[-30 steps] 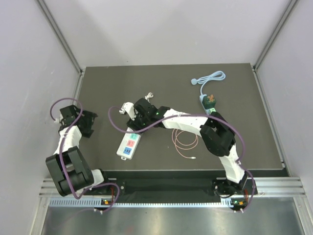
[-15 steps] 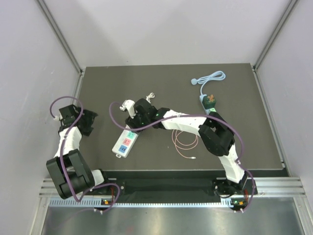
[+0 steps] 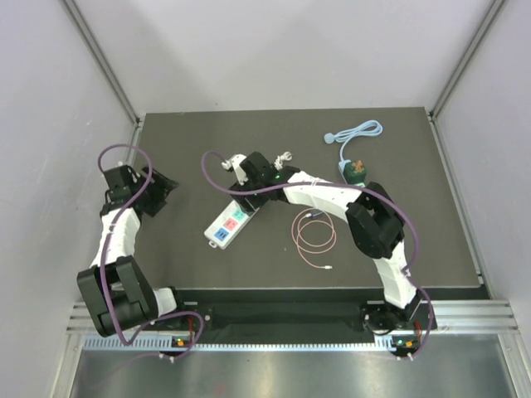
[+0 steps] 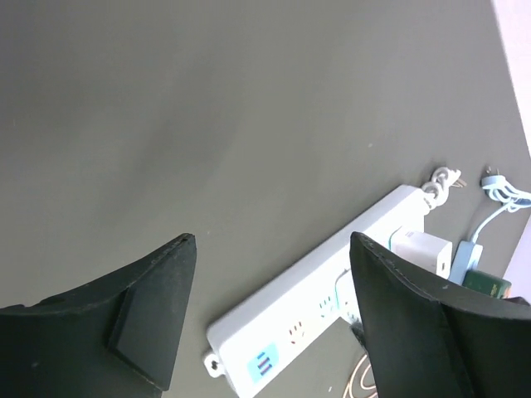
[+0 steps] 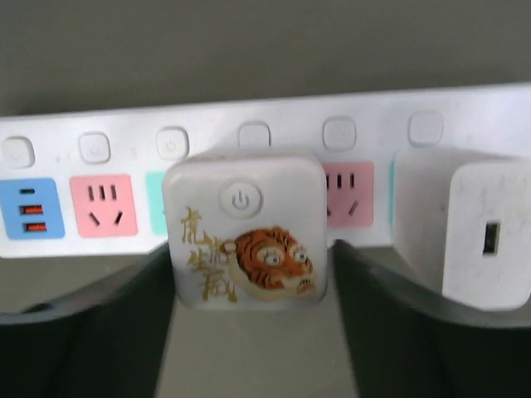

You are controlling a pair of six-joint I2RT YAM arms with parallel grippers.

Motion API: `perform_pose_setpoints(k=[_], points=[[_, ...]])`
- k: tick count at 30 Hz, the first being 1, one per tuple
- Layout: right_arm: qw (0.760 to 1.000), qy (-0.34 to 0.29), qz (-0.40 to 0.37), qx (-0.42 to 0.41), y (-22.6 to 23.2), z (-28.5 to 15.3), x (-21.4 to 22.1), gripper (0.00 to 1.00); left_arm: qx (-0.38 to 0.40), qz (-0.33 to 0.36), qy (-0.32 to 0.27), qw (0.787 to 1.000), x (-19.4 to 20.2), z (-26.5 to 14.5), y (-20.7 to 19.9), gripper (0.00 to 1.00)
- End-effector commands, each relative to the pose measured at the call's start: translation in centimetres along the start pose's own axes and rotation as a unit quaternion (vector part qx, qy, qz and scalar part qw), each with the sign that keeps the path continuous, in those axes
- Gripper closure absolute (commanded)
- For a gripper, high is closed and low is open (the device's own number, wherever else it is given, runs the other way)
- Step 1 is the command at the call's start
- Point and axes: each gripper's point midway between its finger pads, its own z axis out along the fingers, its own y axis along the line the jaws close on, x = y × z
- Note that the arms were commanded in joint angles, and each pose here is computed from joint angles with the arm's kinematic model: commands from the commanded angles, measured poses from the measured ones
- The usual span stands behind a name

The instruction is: Insert the plug

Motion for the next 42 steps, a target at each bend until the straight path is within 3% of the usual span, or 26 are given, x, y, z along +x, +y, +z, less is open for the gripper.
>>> perform_pose_setpoints(k=[1, 4, 5, 9, 13, 18, 23, 39, 42], points=[[1.000, 0.008, 0.015, 0.014, -0.8, -5.0, -0.6, 0.22, 0.040, 0.057, -0.031, 0.997, -2.1, -1.9, -3.2, 0.20], [1.000, -0.023, 0.016, 0.014, -0.9, -8.3, -2.1, 0.02, 0.044, 0.079, -0.022, 0.996, -1.7, -2.2, -4.6, 0.18], [0.999, -0.042, 0.017, 0.014, -1.0, -10.2, -3.0, 0.00, 0.041, 0.082, -0.017, 0.996, -1.4, -2.2, -4.6, 0.17], [0.997, -0.057, 0.047, 0.033, -2.1, -13.5, -1.9, 0.00, 0.045, 0.107, -0.018, 0.993, -0.7, -2.9, -5.5, 0.16], [0.985, -0.010, 0.138, 0.100, -6.1, -14.3, 4.8, 0.01, 0.063, 0.147, -0.005, 0.987, 0.9, -3.8, -7.4, 0.17], [0.972, 0.027, 0.189, 0.135, -8.3, -14.2, 11.0, 0.07, 0.104, 0.212, 0.025, 0.971, 4.9, -5.0, -10.2, 0.18], [0.962, 0.070, 0.213, 0.157, -10.1, -13.2, 15.8, 0.28, 0.136, 0.230, 0.042, 0.963, 7.1, -6.5, -12.0, 0.19], [0.957, 0.107, 0.213, 0.163, -13.0, -10.0, 18.9, 0.41, 0.153, 0.246, 0.039, 0.956, 7.1, -7.3, -13.2, 0.20], [0.961, 0.100, 0.211, 0.150, -12.8, -9.9, 18.4, 0.52, 0.159, 0.250, 0.041, 0.954, 7.6, -7.7, -13.4, 0.22]])
